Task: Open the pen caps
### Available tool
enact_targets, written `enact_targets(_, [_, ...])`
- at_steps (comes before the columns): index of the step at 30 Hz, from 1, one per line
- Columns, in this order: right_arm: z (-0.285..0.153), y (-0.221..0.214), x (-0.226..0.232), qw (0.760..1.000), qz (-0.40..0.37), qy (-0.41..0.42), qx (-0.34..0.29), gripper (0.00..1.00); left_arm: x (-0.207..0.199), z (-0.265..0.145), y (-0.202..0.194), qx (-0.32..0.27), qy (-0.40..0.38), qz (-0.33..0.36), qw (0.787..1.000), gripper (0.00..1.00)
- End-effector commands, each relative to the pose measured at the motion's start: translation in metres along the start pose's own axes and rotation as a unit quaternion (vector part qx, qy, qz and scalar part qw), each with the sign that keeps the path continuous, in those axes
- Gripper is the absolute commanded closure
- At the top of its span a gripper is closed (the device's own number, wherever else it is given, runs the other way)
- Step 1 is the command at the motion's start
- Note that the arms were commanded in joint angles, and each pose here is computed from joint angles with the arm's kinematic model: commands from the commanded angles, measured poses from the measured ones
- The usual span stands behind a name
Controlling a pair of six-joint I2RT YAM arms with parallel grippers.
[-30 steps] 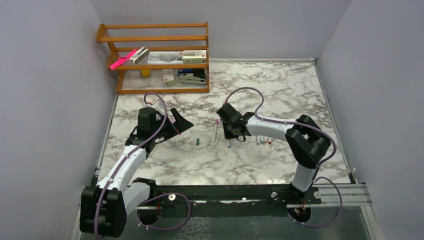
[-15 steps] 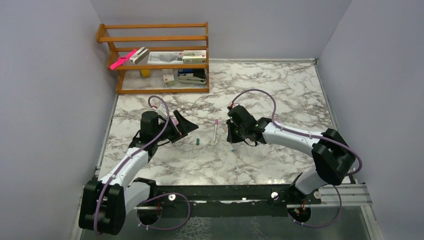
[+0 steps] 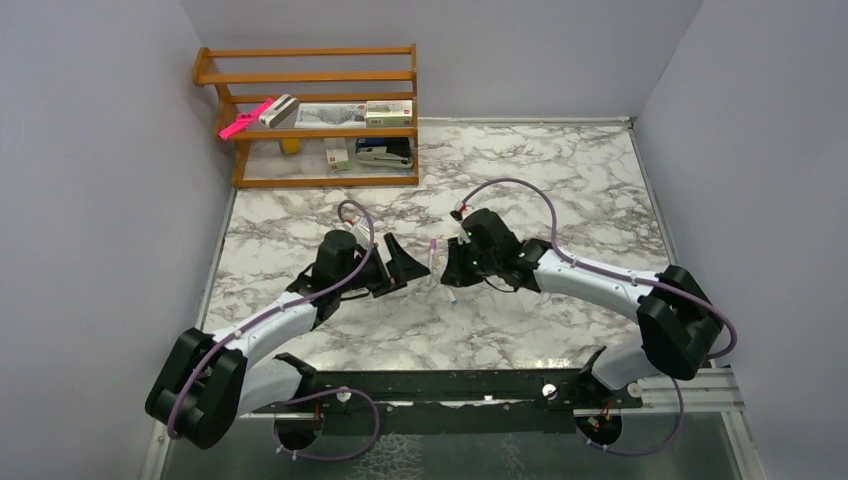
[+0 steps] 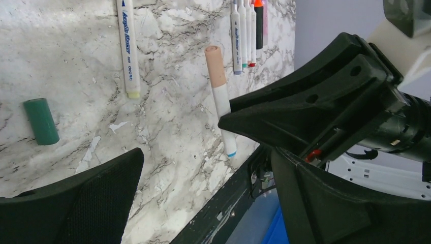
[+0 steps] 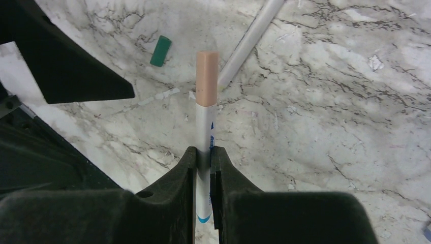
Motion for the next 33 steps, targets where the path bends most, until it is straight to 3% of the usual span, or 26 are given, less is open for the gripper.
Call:
enact_targets(1, [-0.010, -0.001, 0.014, 0.997, 0.002, 0.071, -0.001, 0.99, -0.009, 0.008, 0.010, -0.041, 0.006, 0.005, 0.999, 0.01])
enact_targets(10, [-0.012, -0.018, 0.016, 0.989, 0.035, 0.144, 0.019, 0.99, -0.015, 0.013, 0.012, -0.077, 0.013, -0.007, 0.997, 0.01])
enact_targets(24, [-0.016, -0.022, 0.028, 0.973, 0.083, 0.216, 0.018, 0.99, -0.015, 0.021, 0.007, -0.083, 0.018, -0.018, 0.996, 0.01])
enact_targets(27, [-0.014, -0.026, 0.027, 0.971, 0.089, 0.219, 0.022, 0.99, -0.014, 0.019, 0.004, -0.089, 0.018, -0.024, 0.996, 0.05])
enact_targets(33, [-0.013, -0.025, 0.034, 0.968, 0.092, 0.231, 0.027, 0.99, -0.016, 0.020, 0.004, -0.090, 0.010, -0.024, 0.996, 0.21])
Point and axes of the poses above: each gripper's point midway between its finger pads, its own z axis out along the fingers, its own x axis along the line the jaws close on, y = z × x, the point moved 10 cm from there along -z, back along the fingers, and after that the axes turned 15 degrees about z, right-handed, at the moved point
